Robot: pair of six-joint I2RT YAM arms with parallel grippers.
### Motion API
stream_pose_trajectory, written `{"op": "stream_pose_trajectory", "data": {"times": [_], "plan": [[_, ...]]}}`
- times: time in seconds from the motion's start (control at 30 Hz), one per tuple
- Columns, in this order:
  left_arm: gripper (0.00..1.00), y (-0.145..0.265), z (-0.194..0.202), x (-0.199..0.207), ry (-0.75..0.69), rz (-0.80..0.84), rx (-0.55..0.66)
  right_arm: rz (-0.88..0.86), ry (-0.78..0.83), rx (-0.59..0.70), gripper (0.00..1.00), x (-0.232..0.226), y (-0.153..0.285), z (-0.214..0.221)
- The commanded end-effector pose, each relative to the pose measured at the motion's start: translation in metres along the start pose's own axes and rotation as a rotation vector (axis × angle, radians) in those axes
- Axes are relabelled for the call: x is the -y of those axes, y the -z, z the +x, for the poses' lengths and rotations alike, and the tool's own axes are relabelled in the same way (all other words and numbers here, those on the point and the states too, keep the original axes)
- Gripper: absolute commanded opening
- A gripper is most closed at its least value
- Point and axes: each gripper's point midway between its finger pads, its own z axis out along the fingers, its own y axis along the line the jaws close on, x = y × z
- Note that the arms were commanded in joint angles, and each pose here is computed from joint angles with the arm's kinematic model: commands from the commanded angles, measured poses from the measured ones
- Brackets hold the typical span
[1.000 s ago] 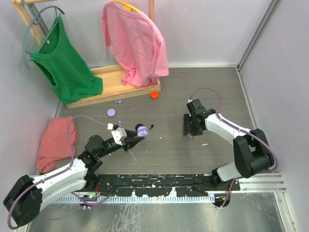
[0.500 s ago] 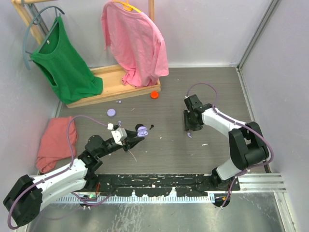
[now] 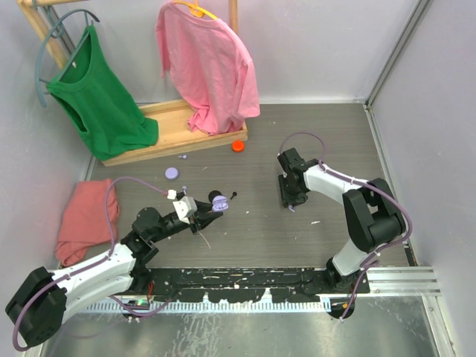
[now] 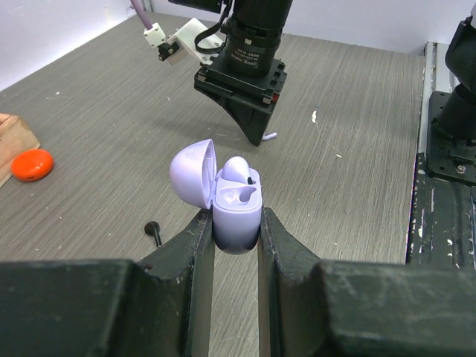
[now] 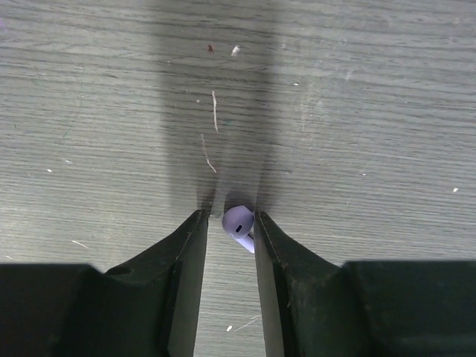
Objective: Insert the wireless bluetooth earbuds into the charging case
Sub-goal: Pick up the earbud from the center of the board.
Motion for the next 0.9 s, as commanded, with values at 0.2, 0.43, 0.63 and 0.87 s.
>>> {"op": "stream_pose_trajectory", "data": {"times": [0.2,0.43,0.63,0.87], "plan": [[0.0,-0.006,-0.023,-0.001,-0.033,0.009,0.062,0.037,0.036,-0.011,0.34,-0.001,-0.002,-0.006],[0.0,-0.006,-0.023,0.0,-0.033,0.012,0.062,0.036,0.048,-0.009,0.26,-0.003,0.0,-0.006],[0.0,-0.003,-0.029,0.0,-0.063,0.008,0.107,-0.004,0.053,0.087,0.2,-0.018,0.019,-0.022],[0.0,-0.005,-0.034,-0.006,-0.105,-0.016,0.126,-0.114,0.068,0.26,0.16,-0.052,0.059,-0.048]]}}
